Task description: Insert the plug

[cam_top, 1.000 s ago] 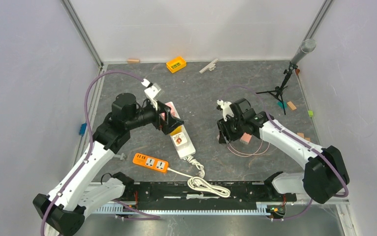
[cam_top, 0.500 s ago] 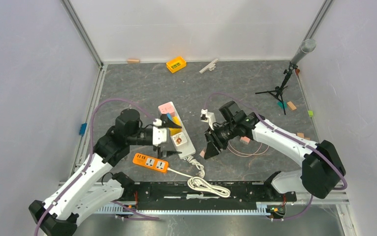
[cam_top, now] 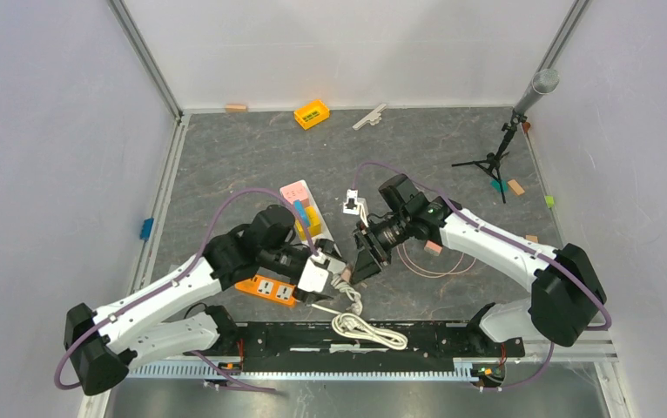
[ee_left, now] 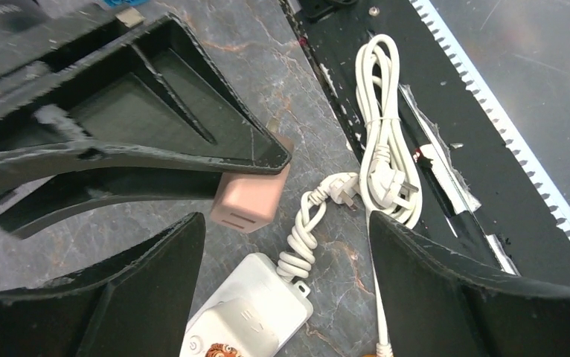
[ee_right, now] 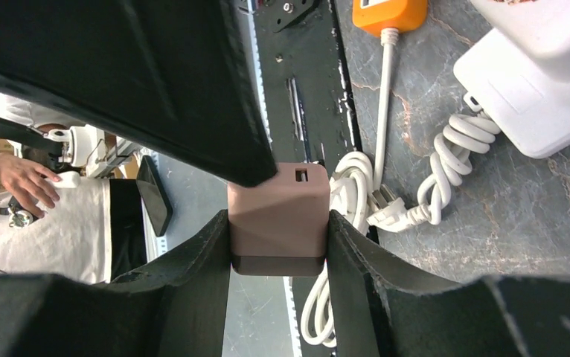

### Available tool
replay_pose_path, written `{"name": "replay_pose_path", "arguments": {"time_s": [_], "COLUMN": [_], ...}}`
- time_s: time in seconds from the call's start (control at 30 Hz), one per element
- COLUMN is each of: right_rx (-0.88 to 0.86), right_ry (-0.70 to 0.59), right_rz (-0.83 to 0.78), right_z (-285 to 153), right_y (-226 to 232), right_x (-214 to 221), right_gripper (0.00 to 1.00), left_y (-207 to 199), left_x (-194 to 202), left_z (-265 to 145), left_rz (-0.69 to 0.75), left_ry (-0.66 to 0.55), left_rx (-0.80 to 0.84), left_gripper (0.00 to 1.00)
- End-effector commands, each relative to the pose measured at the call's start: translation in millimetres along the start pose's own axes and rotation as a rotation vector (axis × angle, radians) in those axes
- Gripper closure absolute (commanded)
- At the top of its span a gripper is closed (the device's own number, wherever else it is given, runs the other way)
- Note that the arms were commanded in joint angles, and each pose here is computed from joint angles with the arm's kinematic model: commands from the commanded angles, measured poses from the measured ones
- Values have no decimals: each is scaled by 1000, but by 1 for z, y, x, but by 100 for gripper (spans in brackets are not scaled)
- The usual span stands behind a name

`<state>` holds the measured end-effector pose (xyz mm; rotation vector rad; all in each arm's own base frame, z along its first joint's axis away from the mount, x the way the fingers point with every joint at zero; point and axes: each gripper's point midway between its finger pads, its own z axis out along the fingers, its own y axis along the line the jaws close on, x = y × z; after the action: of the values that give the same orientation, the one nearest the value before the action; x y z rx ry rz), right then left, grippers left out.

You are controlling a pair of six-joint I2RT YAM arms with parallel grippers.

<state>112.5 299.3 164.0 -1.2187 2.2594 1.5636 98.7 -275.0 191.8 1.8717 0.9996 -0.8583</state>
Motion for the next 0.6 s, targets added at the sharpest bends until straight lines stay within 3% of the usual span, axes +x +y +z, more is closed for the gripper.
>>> {"name": "replay_pose_path", "arguments": {"time_s": [0.0,0.3,0.57], "right_rx": [-66,-81,-103], "right_ry": [-41,-37,-32], "right_rz": [-59,-54,-51], "right_z": [-2,-2,-1], "right_y": [20,23,25], "right_x": [-22,-23,-22], "right_gripper": [82,82,82], "left_y": [13,23,28], "left_x": [-6,-12,-19], "left_z": [7,16,19], "left_rz": [91,90,105], "left_ry": [-9,-28,-44], "left_rx": [-7,-34,-63], "left_gripper": [16,37,42]}}
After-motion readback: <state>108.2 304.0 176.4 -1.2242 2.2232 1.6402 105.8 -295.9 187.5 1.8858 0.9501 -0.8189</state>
